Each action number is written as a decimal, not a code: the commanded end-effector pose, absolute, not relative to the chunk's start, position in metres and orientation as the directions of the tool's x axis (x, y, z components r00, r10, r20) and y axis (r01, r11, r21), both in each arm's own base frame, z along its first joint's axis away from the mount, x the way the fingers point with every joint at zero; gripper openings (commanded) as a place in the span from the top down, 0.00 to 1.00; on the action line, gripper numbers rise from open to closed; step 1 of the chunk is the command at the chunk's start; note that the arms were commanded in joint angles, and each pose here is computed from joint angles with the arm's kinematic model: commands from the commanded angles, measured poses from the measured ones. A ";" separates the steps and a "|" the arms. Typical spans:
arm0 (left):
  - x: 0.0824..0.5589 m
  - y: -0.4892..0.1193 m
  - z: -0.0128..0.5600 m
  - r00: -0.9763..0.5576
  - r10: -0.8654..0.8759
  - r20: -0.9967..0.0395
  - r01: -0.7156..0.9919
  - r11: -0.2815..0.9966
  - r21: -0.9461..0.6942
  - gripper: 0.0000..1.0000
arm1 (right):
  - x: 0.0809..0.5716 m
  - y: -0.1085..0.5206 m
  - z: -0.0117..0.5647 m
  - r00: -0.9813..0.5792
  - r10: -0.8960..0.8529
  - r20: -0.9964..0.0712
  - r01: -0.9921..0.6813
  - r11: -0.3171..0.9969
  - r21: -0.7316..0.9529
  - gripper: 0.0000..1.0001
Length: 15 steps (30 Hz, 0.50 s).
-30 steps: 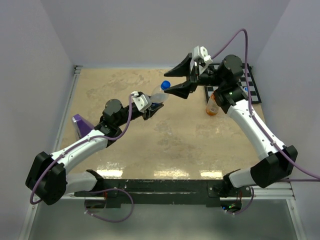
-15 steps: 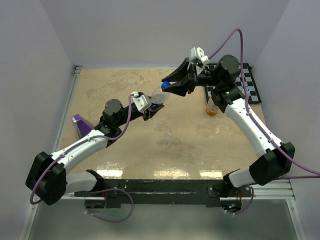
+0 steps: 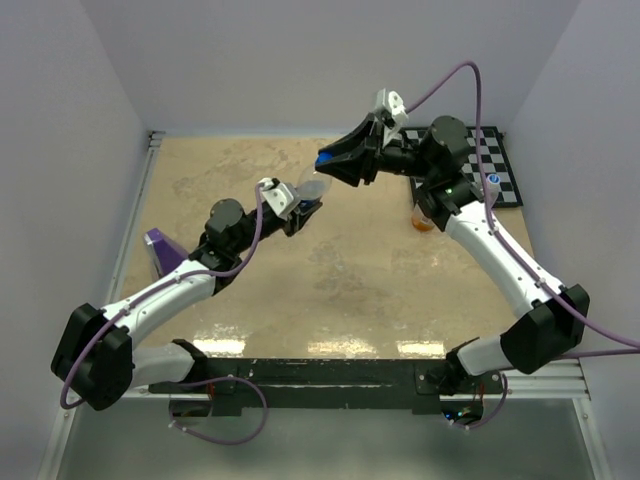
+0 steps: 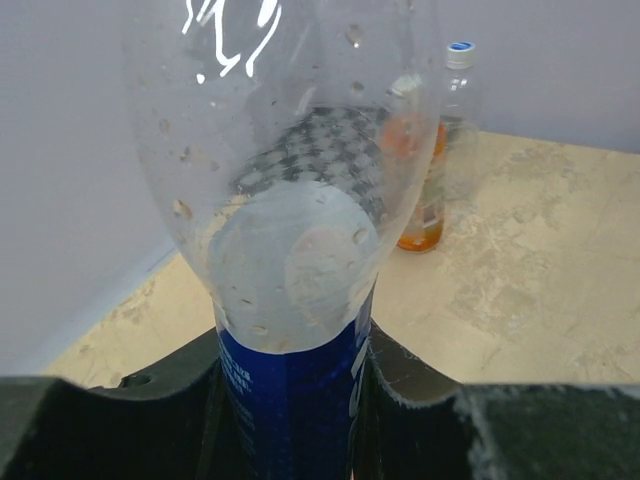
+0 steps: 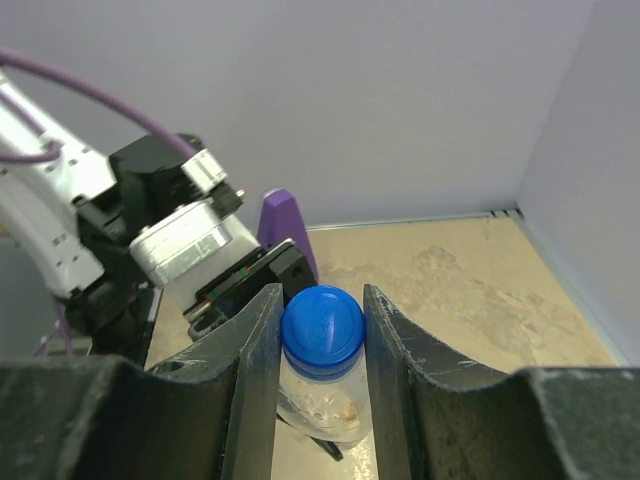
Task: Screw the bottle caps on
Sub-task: Screw the bottle cap onto the plastic bottle.
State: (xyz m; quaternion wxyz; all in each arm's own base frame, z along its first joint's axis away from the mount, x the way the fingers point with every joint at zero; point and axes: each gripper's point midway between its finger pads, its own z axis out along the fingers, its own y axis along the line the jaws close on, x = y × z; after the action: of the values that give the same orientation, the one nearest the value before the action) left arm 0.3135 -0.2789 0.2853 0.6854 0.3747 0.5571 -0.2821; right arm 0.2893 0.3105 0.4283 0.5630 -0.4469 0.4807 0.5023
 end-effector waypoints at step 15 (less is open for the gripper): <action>0.371 -0.198 0.297 0.152 0.026 -0.988 0.320 0.945 0.075 0.74 | 0.339 0.358 0.405 -0.231 0.378 -0.896 -0.631 0.643 0.434 1.00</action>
State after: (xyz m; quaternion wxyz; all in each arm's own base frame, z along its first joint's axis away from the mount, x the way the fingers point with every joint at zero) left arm 0.3578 -0.2271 0.2741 0.7180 0.2278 0.6436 -0.1354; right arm 0.3407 0.3452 0.4154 0.6329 -0.1635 0.6329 0.4150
